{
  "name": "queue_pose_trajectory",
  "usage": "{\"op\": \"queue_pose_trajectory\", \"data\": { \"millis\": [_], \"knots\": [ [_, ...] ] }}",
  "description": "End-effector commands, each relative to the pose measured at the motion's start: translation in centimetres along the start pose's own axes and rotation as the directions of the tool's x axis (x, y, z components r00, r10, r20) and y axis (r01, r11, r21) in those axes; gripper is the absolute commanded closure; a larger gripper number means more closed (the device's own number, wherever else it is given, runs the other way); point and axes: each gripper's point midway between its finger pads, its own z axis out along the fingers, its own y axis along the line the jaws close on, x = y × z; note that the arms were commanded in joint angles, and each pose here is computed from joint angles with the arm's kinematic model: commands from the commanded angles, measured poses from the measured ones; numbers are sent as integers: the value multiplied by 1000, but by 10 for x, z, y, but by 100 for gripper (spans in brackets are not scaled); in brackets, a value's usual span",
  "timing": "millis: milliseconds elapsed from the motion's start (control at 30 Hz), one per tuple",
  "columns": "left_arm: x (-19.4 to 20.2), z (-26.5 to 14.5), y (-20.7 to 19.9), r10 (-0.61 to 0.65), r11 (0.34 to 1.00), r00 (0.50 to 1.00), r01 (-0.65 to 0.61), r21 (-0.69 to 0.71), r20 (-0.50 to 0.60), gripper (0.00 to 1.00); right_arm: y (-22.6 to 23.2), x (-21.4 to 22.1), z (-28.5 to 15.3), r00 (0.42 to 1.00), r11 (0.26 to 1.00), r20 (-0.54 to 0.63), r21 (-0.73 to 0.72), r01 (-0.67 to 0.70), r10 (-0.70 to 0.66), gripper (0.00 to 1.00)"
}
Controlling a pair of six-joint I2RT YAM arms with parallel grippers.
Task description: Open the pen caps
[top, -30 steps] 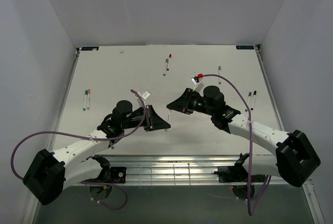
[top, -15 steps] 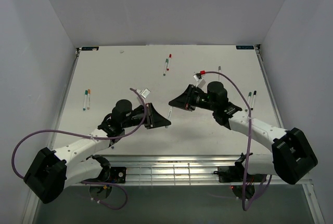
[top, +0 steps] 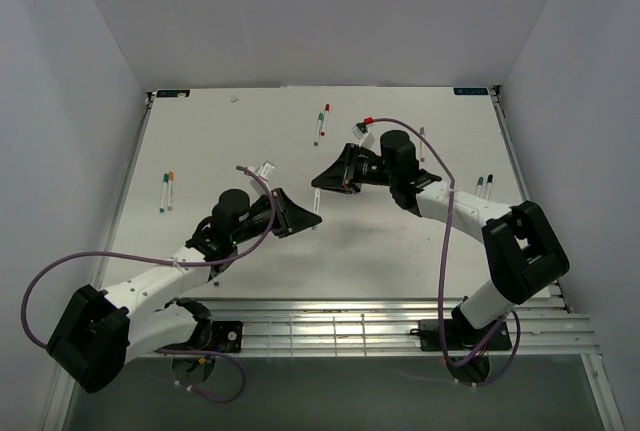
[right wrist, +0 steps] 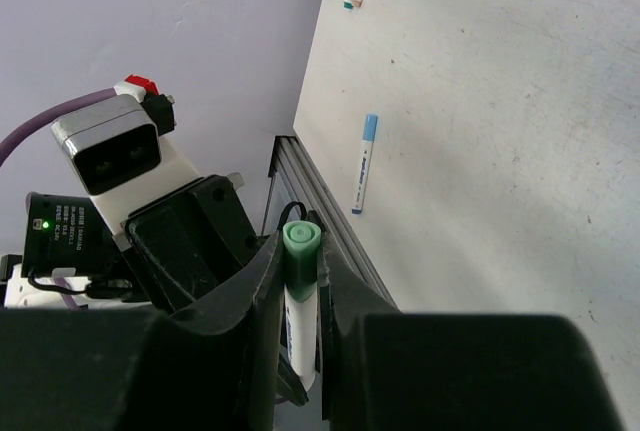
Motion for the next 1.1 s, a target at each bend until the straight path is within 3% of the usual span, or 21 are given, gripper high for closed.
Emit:
{"op": "queue_pose_trajectory", "data": {
  "millis": [0, 167, 300, 433, 500, 733, 867, 1067],
  "knots": [
    [65, -24, -23, 27, 991, 957, 14, 136, -289, 100, -6, -117, -21, 886, 993, 449, 85, 82, -111, 92],
    [67, -23, 5, -27, 1000, 966, 27, -2, -257, 100, -35, -120, -33, 856, 970, 498, 243, 13, -136, 92],
    [40, -26, 26, 22, 984, 991, -45, -172, -129, 100, -56, -123, -39, 868, 914, 468, 403, -44, -164, 92],
    [24, -28, 27, 83, 968, 992, -104, -231, -98, 100, -58, -124, -43, 884, 871, 421, 490, -32, -204, 92],
    [21, -25, 25, 97, 964, 990, -118, -237, -98, 100, -61, -132, -48, 871, 843, 436, 536, -48, -228, 92],
    [24, -12, 30, 126, 943, 984, -159, -293, -128, 100, -70, -124, -37, 907, 765, 353, 642, -54, -231, 92],
    [23, -3, 33, 176, 901, 975, -216, -375, -140, 100, -79, -128, -25, 914, 670, 296, 741, -36, -278, 92],
    [28, -1, 22, 182, 907, 968, -232, -350, -170, 100, -77, -124, -9, 915, 694, 277, 720, 4, -293, 92]
  ]
}}
